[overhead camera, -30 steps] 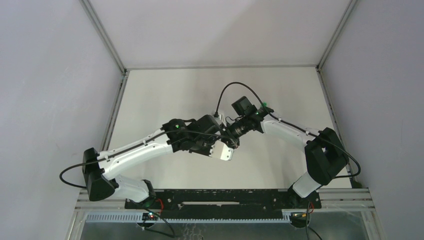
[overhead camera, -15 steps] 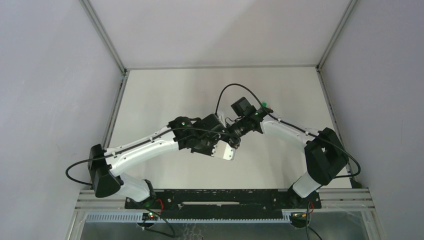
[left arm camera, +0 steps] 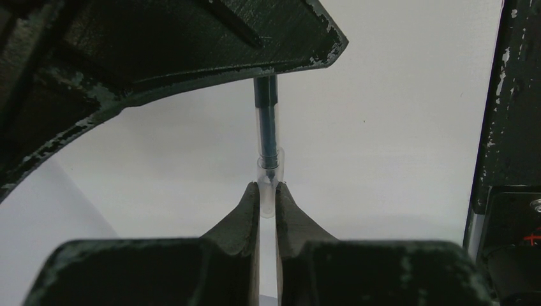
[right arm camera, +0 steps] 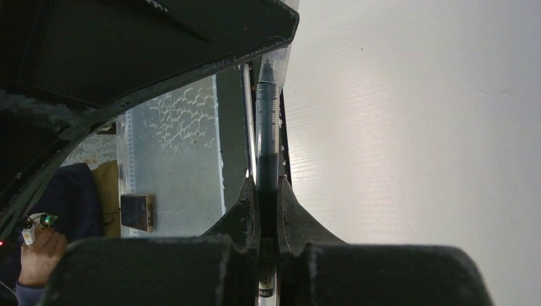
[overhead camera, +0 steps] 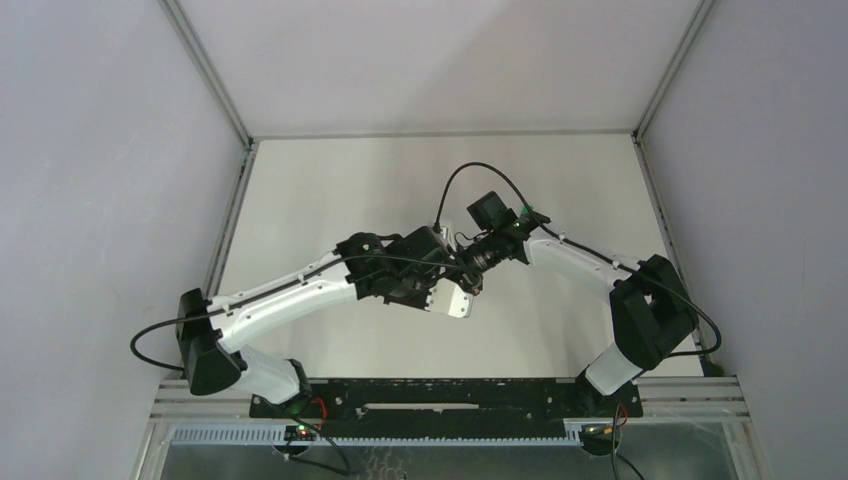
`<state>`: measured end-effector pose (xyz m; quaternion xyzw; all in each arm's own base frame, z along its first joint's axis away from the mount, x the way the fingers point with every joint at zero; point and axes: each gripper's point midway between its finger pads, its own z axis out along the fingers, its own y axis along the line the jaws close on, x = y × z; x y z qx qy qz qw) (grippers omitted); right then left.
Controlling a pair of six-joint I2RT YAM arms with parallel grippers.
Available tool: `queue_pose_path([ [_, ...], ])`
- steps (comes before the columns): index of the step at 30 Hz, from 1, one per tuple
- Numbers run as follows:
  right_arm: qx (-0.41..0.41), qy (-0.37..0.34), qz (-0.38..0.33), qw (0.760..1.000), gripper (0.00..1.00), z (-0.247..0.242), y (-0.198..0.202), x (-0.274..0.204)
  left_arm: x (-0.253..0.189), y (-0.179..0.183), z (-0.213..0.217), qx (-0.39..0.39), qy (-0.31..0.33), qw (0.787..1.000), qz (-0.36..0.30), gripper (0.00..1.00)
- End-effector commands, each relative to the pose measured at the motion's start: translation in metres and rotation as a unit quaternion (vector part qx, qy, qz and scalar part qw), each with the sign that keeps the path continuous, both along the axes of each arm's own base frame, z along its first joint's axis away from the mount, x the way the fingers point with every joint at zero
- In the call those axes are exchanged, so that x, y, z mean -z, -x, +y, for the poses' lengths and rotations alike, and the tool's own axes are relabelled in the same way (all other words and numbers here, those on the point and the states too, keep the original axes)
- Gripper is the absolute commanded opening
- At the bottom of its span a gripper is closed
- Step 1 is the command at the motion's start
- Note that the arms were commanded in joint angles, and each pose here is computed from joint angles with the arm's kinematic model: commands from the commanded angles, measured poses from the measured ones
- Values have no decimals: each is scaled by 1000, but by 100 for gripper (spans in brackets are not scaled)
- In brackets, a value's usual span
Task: Insert the pens into the pen caps
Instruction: Press the pen cap onto the pen.
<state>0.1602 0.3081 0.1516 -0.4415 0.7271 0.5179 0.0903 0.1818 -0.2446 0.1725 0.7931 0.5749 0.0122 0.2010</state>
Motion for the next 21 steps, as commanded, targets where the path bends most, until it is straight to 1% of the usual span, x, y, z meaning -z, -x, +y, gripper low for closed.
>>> queue_pose_path([
  [1, -10, -40, -46, 998, 0, 11, -13, -13, -29, 6, -39, 20, 99, 995, -6, 11],
  [5, -10, -39, -44, 998, 0, 11, -13, -11, -32, 2, -34, 12, 100, 995, -20, 15],
  [15, -11, -38, -43, 998, 0, 11, -13, -10, -33, 2, -31, 7, 102, 994, -26, 25],
  [21, -10, -39, -44, 998, 0, 11, -14, -10, -35, 1, -29, 1, 105, 994, -29, 29],
])
